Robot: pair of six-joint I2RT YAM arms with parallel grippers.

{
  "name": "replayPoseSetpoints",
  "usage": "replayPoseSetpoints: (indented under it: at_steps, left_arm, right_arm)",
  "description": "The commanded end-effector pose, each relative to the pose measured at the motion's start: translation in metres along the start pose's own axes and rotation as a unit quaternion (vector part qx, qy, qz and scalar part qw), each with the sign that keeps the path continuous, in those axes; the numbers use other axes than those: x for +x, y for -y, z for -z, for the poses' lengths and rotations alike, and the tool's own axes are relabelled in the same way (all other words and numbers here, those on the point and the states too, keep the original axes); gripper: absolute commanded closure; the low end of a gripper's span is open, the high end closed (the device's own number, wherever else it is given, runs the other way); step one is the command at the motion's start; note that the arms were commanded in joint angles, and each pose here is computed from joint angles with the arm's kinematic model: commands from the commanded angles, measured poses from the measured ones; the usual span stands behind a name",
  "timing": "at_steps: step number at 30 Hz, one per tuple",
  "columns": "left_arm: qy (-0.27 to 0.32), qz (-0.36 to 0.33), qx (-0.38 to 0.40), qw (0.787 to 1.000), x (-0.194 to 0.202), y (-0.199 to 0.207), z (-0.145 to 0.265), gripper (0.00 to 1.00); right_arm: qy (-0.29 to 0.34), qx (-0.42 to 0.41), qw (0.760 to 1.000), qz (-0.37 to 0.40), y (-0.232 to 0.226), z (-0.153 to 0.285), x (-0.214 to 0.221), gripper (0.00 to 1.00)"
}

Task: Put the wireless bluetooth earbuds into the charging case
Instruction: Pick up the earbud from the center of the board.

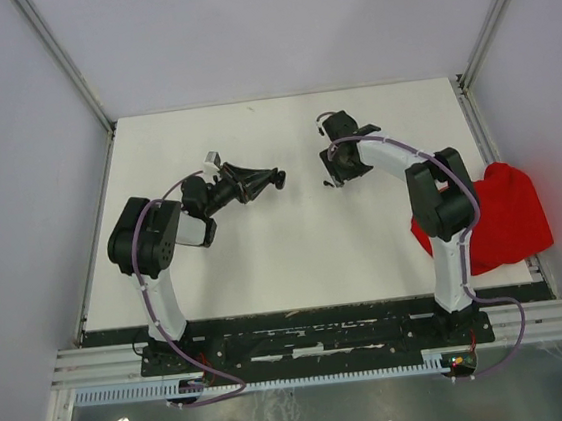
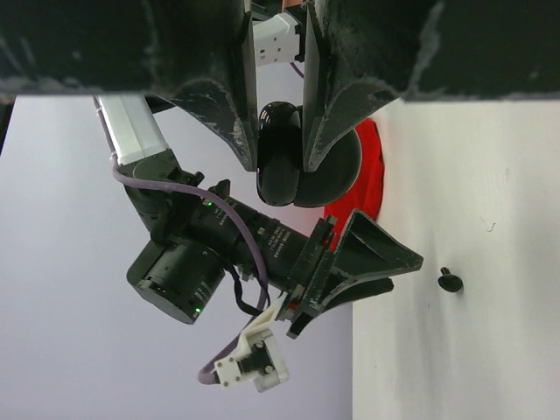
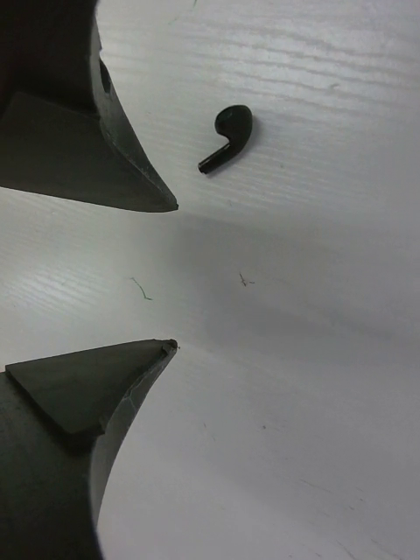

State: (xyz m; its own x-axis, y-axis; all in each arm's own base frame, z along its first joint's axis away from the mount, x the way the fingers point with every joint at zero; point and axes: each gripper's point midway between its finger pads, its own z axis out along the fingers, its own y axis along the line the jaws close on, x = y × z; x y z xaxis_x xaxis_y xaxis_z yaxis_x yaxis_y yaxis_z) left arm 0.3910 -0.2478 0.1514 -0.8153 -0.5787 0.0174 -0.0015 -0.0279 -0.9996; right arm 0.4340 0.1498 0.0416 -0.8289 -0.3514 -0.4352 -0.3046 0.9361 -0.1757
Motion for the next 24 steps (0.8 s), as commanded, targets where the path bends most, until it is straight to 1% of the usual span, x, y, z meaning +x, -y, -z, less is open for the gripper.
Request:
replayPoseSetpoints:
  at_steps: [1,11,24]
  left_arm:
    - [0.001,-0.009,0.026,1.000,-0.001,0.013,0.000,0.97]
    - [0.002,-0.007,0.027,1.000,-0.002,0.011,0.000,0.97]
    - [0.002,-0.001,0.029,1.000,-0.003,0.009,0.000,0.97]
  right_arm:
    - [0.032,0.028,0.999,-0.014,0.009,-0.006,-0.024,0.32]
    - [0.038,0.016,0.999,-0.014,0.003,-0.018,-0.028,0.32]
    - [0.031,-0.037,0.999,-0.005,-0.025,-0.020,-0.024,0.34]
